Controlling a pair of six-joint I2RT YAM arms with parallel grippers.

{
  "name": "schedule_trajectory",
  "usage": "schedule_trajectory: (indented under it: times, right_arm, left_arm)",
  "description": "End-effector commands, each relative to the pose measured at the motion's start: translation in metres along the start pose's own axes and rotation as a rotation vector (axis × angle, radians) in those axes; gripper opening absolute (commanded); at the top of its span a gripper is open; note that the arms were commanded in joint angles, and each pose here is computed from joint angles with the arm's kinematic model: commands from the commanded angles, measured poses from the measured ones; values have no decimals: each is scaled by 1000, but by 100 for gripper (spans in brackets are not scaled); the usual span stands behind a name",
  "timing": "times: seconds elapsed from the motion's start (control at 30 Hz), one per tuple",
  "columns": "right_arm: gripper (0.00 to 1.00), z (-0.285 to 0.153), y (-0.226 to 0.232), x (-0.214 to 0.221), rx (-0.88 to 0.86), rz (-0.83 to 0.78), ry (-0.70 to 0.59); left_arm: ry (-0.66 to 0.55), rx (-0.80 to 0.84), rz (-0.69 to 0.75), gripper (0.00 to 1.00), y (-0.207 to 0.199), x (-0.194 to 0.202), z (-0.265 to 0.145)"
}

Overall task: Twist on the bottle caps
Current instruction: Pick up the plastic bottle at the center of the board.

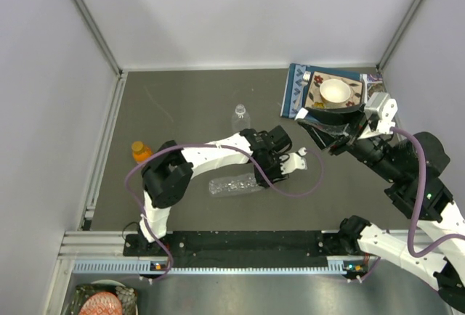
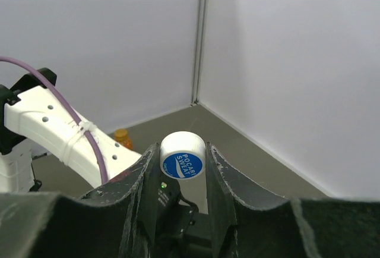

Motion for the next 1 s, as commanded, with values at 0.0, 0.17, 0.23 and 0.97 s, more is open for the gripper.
schedule_trajectory:
  times: [0.0, 0.17, 0.23, 0.97]
  right_arm:
    - [1, -2, -1, -19, 9, 7, -43]
    - [1, -1, -1, -17, 5, 6, -39]
    - [1, -1, -1, -17, 7, 5, -41]
    - [1, -7, -5, -26, 25, -12, -45]
  left_arm:
    - [3, -28, 24, 0, -3, -6, 4]
    - [11, -6, 30, 3, -11, -3, 13]
    - [12, -6, 30, 7, -12, -4, 12]
    - [-69, -73, 72, 98, -23, -11, -52]
Point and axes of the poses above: each gripper's point midway between its finger pads, its own z axis out along the fingers, its own y axis along the line the jaws close on, x = y × z, the point moved 1 cm from there along -z, back along the fingers, and after that the axes turned 8 degrees about -z, right-handed, at the moved point
